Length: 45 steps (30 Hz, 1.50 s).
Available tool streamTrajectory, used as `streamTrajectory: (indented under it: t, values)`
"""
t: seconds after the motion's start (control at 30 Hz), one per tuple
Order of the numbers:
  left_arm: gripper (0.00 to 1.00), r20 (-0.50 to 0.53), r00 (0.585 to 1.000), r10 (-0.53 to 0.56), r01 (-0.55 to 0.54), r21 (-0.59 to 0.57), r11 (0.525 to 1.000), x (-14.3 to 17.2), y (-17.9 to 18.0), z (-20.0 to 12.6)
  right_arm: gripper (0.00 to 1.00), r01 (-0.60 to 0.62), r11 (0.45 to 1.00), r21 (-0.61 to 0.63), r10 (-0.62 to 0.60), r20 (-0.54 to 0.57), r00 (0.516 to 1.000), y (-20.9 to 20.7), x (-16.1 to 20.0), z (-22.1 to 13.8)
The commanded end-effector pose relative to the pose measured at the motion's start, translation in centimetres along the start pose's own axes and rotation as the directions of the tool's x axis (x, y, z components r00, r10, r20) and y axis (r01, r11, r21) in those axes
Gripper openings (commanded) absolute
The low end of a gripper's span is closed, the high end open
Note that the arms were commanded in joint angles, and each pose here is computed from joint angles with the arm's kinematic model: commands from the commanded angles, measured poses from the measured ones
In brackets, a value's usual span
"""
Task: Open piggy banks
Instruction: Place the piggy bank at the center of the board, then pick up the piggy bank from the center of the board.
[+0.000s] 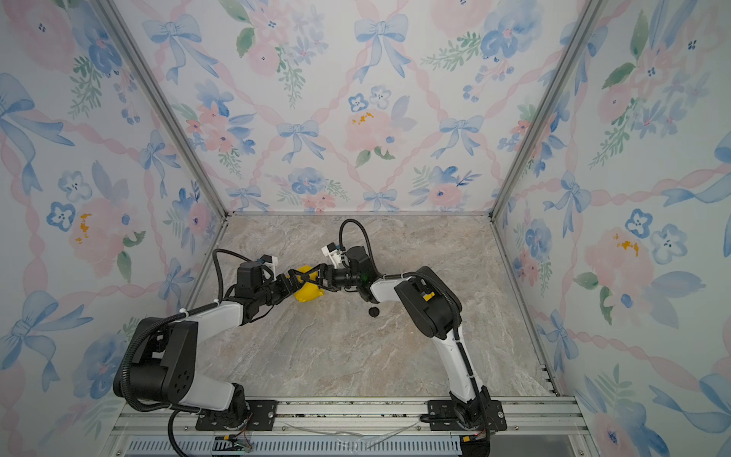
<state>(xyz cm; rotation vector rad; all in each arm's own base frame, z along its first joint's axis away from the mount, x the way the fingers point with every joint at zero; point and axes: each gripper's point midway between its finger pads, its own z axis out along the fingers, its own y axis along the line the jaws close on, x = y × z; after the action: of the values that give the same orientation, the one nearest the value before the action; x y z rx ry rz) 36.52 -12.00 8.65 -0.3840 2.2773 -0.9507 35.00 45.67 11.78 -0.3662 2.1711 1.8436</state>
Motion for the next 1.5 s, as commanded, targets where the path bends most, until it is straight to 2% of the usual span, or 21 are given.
streamTrajectory:
  t: [0.0,0.17,0.27,0.37,0.47,0.63,0.77,1.2,1.47]
  values:
    - [0.98,-0.014,1.0,-0.001,0.001,0.062,0.998,0.8,-1.3,-0.4,0.88,0.013,0.998,-0.062,-0.012,0.009,1.0,1.2,0.8,-0.2]
    - [0.98,-0.04,0.999,0.004,0.0,0.101,0.995,2.5,-2.7,-1.0,0.88,0.016,0.998,-0.053,-0.014,0.04,0.999,1.6,1.8,-1.8]
    - [0.98,-0.023,1.0,0.001,0.002,0.123,0.992,2.7,-3.5,-2.0,0.88,0.013,0.999,-0.042,-0.012,0.034,0.999,1.4,2.8,-2.5]
    - [0.98,-0.004,1.0,-0.006,0.006,0.135,0.991,2.4,-4.1,-2.8,0.88,0.004,1.0,-0.017,-0.003,0.074,0.997,0.7,2.5,-2.9]
    - [0.98,0.019,1.0,-0.013,0.011,0.105,0.994,1.7,-3.8,-3.4,0.88,-0.011,1.0,-0.007,0.011,0.09,0.996,0.0,2.4,-3.1]
    - [0.98,0.05,0.998,-0.042,0.043,-0.018,0.999,0.0,-1.6,-4.1,0.87,-0.04,0.999,-0.011,0.041,0.109,0.993,-1.1,1.9,-3.2]
    - [0.98,0.07,0.995,-0.07,0.072,-0.027,0.997,-0.9,-0.6,-4.5,0.88,-0.046,0.999,-0.003,0.046,0.102,0.994,-1.6,1.8,-3.0]
    - [0.98,0.1,0.993,-0.062,0.059,0.027,0.998,-2.2,0.1,-3.7,0.85,-0.087,0.991,0.106,0.082,0.047,0.996,-4.5,2.4,-2.6]
    - [0.98,0.085,0.995,-0.043,0.037,0.078,0.996,-2.6,-0.1,-2.1,0.84,-0.104,0.989,0.106,0.105,-0.006,0.994,-5.7,2.5,-3.2]
